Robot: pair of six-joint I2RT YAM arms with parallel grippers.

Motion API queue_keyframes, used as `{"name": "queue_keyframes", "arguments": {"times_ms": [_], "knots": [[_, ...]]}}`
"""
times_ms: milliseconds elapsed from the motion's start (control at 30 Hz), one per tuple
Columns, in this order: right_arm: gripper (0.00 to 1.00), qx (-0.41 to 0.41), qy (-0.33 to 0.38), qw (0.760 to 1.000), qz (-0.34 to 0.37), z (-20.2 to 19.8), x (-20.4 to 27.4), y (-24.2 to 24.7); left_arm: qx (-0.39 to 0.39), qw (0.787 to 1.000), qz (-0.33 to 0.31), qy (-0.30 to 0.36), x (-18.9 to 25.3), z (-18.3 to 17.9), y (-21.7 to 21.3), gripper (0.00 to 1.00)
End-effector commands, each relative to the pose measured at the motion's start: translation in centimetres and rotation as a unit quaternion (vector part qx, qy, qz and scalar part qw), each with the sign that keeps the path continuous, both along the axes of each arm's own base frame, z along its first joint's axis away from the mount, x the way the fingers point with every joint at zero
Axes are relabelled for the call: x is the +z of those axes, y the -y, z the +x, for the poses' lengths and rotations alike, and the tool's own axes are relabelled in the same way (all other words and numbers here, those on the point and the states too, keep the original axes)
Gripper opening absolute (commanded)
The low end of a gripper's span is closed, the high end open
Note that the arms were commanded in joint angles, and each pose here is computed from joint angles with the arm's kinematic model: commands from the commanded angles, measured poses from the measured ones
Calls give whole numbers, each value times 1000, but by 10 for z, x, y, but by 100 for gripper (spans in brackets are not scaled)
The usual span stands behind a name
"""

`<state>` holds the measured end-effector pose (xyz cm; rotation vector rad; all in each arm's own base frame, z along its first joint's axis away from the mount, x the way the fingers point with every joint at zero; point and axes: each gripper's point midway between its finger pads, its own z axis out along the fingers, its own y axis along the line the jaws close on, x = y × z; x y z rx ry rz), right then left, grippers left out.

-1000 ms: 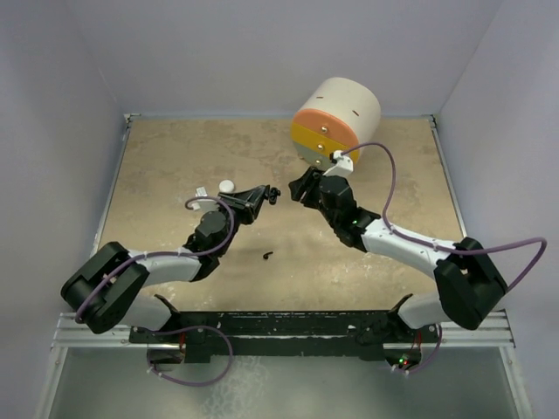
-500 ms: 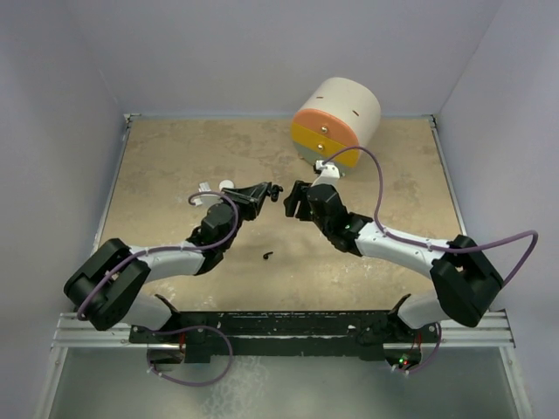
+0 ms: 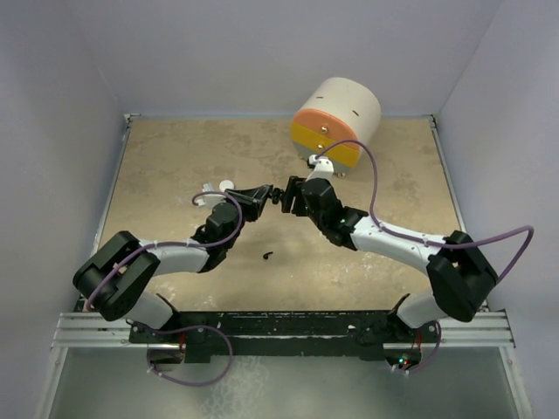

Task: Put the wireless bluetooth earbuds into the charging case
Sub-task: Place the earbud in the charging case, then adjust the earbud with the charging case.

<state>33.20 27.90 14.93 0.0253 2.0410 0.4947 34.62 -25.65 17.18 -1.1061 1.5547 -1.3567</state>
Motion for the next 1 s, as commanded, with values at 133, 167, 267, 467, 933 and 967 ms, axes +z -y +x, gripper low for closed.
{"name": "queue_keyframes", "arguments": {"times_ms": [133, 167, 267, 467, 933, 967], "knots": [[65, 5, 21, 1000, 8, 15, 22, -17, -26, 999, -26, 33, 22, -4, 11, 0], [65, 5, 21, 1000, 7, 15, 21, -17, -27, 999, -27, 33, 22, -5, 11, 0], [66, 2, 25, 1000, 1, 19, 21, -18, -29, 998, -31, 35, 23, -7, 10, 0], [66, -3, 35, 999, -2, 27, 27, -19, -33, 998, -38, 35, 24, -12, 9, 0], [67, 0, 32, 999, -6, 18, 22, -10, -3, 999, -37, 38, 27, -14, -16, 0], [67, 11, 37, 999, -2, 13, 23, -12, 0, 999, -36, 37, 27, -11, -20, 0]]}}
